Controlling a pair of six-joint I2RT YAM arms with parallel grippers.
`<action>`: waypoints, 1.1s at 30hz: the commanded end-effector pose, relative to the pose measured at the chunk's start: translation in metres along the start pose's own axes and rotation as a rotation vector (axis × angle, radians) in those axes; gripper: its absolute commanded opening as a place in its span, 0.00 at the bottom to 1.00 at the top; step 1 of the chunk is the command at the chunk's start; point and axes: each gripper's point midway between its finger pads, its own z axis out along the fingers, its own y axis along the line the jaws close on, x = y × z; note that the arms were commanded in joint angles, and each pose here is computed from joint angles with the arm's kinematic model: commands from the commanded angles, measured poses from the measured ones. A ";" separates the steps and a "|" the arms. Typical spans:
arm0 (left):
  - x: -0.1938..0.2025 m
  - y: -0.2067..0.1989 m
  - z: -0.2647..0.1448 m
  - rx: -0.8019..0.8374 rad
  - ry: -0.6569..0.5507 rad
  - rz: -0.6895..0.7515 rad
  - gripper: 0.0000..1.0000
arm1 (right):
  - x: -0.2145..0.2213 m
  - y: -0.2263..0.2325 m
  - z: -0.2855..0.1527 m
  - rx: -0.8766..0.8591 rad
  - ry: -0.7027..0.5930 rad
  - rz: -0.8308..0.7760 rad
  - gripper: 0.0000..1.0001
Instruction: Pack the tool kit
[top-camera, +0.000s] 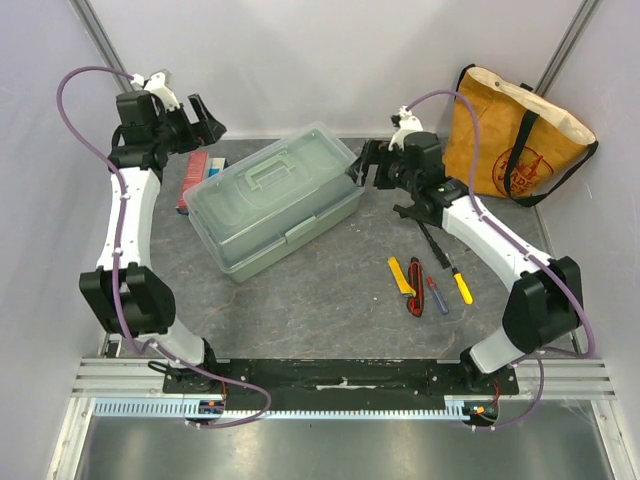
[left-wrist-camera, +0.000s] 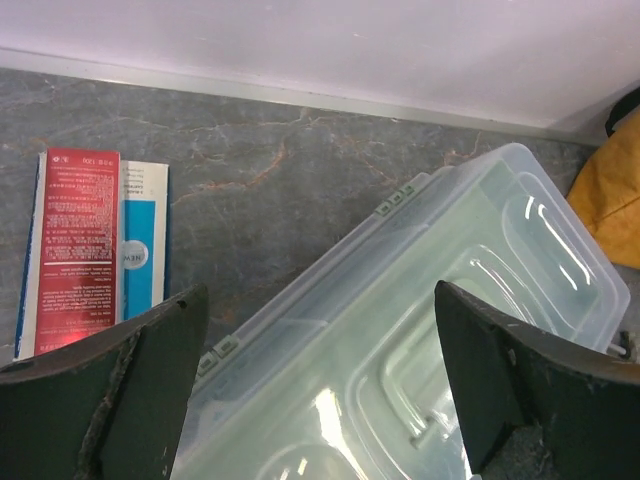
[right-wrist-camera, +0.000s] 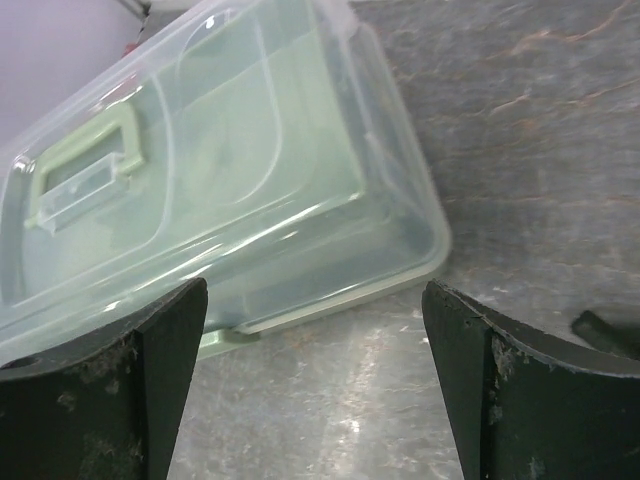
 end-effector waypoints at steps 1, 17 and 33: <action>0.001 0.003 0.015 0.076 0.050 -0.074 0.98 | 0.024 0.033 0.014 -0.127 0.050 0.035 0.96; 0.088 -0.027 0.018 0.376 0.312 -0.222 0.93 | 0.041 0.072 0.068 -0.346 0.083 0.318 0.94; 0.144 -0.048 -0.007 0.371 0.366 -0.333 0.86 | 0.007 0.047 0.139 -0.296 -0.011 0.292 0.80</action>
